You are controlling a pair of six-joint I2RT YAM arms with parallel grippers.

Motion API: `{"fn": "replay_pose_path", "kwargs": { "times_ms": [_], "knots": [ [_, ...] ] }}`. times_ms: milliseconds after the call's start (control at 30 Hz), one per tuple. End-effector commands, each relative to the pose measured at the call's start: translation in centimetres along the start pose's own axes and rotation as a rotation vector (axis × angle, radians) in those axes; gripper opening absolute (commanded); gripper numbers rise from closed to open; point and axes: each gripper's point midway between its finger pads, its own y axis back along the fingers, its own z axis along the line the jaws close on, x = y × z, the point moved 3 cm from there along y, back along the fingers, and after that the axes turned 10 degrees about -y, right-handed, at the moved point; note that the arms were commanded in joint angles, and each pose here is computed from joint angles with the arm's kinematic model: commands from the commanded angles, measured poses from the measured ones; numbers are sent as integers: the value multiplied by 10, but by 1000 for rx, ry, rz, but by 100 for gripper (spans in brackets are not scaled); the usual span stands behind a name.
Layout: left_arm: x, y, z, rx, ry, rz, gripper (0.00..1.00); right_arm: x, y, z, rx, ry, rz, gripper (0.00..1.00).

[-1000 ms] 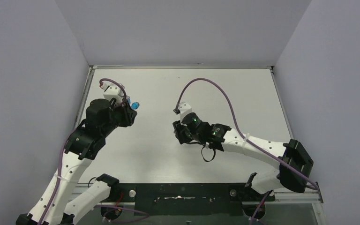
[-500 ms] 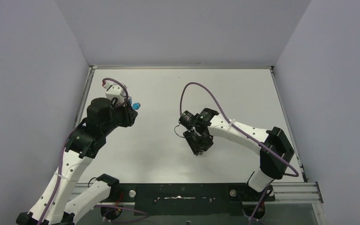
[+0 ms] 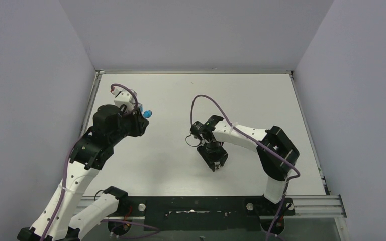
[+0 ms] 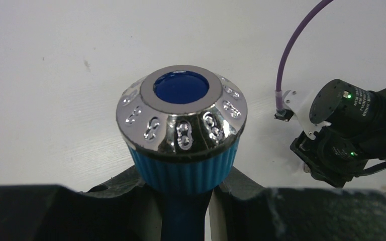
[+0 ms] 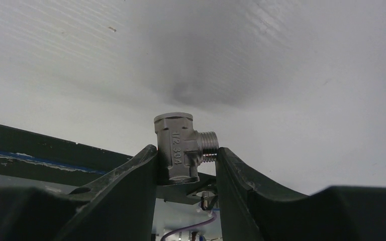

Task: Install the water faucets
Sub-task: Adjust the adaptor at the center of the board.

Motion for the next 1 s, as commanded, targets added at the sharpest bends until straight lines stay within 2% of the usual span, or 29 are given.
{"fn": "replay_pose_path", "kwargs": {
  "times_ms": [0,200,300,467,567,767,967],
  "knots": [
    [-24,10,-6,38,-5,-90,0,-9,-4,5,-32,60,9,26],
    [-24,11,-6,39,-3,-92,0,-10,-12,-1,23,82,60,30],
    [-23,12,-5,38,-3,-91,0,-10,-13,-3,44,85,69,35],
    [-23,12,-5,37,-3,-90,0,-12,-16,-5,66,86,75,59],
    [-23,12,-5,35,-4,-89,0,-15,-16,-4,60,86,65,66],
    [-22,11,-5,35,-6,-88,0,-23,-4,4,15,75,-4,70],
    [-23,12,-4,33,-8,-94,0,-32,21,22,-150,-7,-193,74]
  ]
}}
